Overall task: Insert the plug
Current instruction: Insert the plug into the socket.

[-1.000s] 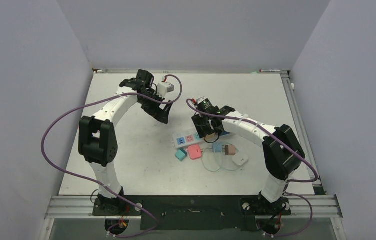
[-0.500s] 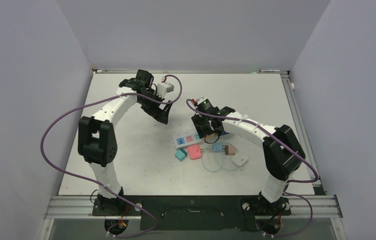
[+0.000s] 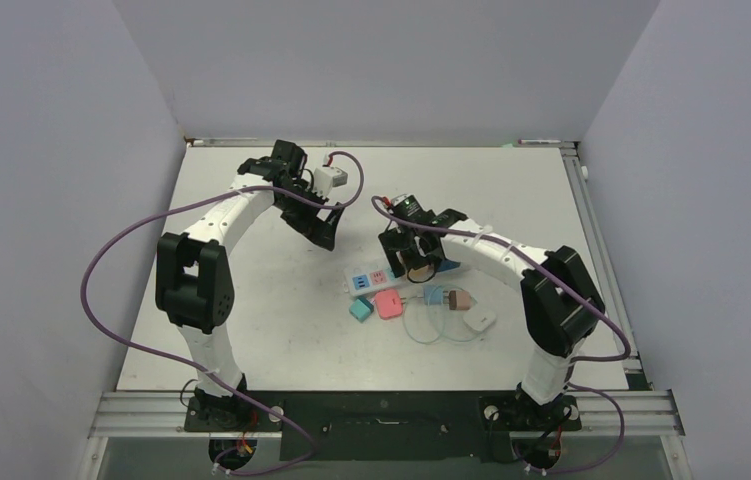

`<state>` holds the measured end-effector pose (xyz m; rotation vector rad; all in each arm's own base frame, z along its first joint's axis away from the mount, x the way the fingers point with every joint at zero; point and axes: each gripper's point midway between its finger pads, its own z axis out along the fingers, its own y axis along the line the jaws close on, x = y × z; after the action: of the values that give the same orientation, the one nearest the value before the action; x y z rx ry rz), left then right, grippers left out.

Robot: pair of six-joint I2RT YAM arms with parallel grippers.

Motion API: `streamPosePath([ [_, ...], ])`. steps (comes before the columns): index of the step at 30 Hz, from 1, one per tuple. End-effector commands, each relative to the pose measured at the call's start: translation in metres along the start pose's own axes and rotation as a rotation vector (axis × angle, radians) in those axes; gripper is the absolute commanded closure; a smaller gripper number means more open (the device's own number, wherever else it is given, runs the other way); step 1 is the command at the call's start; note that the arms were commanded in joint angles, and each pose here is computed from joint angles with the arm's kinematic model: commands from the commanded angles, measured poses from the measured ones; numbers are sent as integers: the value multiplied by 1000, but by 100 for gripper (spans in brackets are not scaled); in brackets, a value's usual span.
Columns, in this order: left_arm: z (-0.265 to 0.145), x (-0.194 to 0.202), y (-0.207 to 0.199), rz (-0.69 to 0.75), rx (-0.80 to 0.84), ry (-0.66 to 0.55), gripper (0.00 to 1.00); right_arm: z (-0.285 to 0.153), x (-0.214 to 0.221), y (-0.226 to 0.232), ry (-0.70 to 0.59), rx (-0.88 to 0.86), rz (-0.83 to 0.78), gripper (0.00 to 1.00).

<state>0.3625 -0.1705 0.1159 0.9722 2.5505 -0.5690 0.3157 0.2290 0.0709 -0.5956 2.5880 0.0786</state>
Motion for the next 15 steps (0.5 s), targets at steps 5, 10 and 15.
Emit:
streamPosePath([
  [5,-30,-20,-8,46,-25,-81,4,-28,-40,10,-76,-50,42,3],
  [10,-33,-19,-9,47,-26,-81,4,-46,-56,7,-108,-30,39,10],
  [15,-35,-19,-8,49,-34,-84,4,-58,-58,7,-145,-42,58,29],
])
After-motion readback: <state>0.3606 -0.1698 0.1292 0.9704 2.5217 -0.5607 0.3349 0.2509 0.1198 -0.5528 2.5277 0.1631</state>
